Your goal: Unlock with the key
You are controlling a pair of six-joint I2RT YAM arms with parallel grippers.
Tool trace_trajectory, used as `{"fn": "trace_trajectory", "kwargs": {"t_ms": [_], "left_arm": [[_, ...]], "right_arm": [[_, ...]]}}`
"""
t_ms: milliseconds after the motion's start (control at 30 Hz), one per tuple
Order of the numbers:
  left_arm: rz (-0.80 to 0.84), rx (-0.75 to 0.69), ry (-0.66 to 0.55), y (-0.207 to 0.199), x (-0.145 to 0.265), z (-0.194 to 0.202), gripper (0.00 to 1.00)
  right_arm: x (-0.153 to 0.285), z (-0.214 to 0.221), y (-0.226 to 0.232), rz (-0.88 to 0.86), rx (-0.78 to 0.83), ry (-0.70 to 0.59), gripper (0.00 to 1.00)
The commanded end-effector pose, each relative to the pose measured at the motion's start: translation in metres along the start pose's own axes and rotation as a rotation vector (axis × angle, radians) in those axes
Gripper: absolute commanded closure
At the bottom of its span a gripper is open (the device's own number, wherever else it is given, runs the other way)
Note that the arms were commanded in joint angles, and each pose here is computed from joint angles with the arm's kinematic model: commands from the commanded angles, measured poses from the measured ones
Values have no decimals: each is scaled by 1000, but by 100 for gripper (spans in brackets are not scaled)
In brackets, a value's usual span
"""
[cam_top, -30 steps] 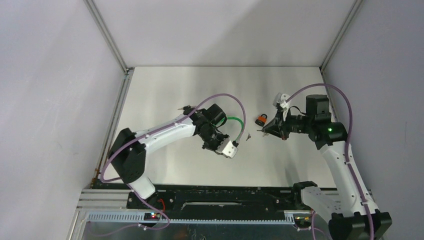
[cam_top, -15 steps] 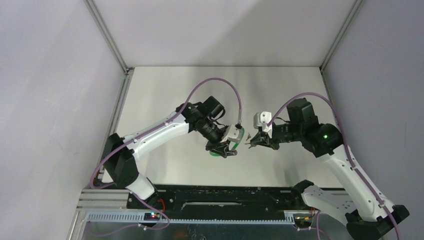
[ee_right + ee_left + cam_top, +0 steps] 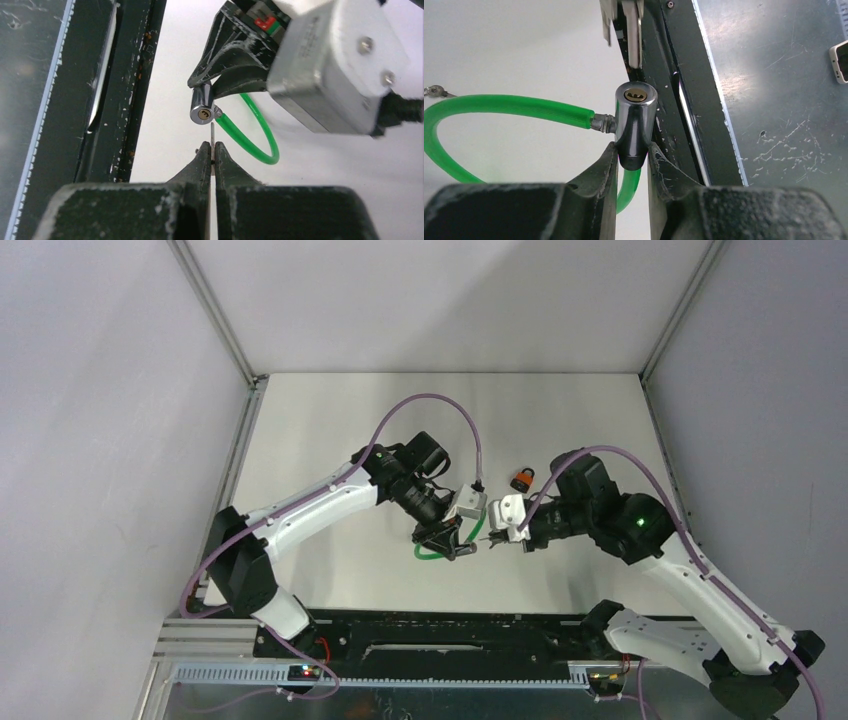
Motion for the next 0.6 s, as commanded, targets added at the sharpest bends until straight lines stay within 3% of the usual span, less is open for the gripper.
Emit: {"fn": "trace_trajectory", "kwargs": {"t_ms": [0,567], "left_arm": [[12,-82,-91,-15,16,-27,100],[15,-143,-91,-25,21,-23,100]], "right_arm": [[-6,-6,-4,49,129,20,100],[-5,-20,13,91,289,7,100]]}}
Point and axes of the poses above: each gripper's point midway between its finger pads, its own x axis back along the fingers, its own y axis along the line the jaws close on, z = x × y, the point moved 5 cm from there along x, back along the fingers, and after that the axes turned 2 degrees about x, right-handed, at the moved point
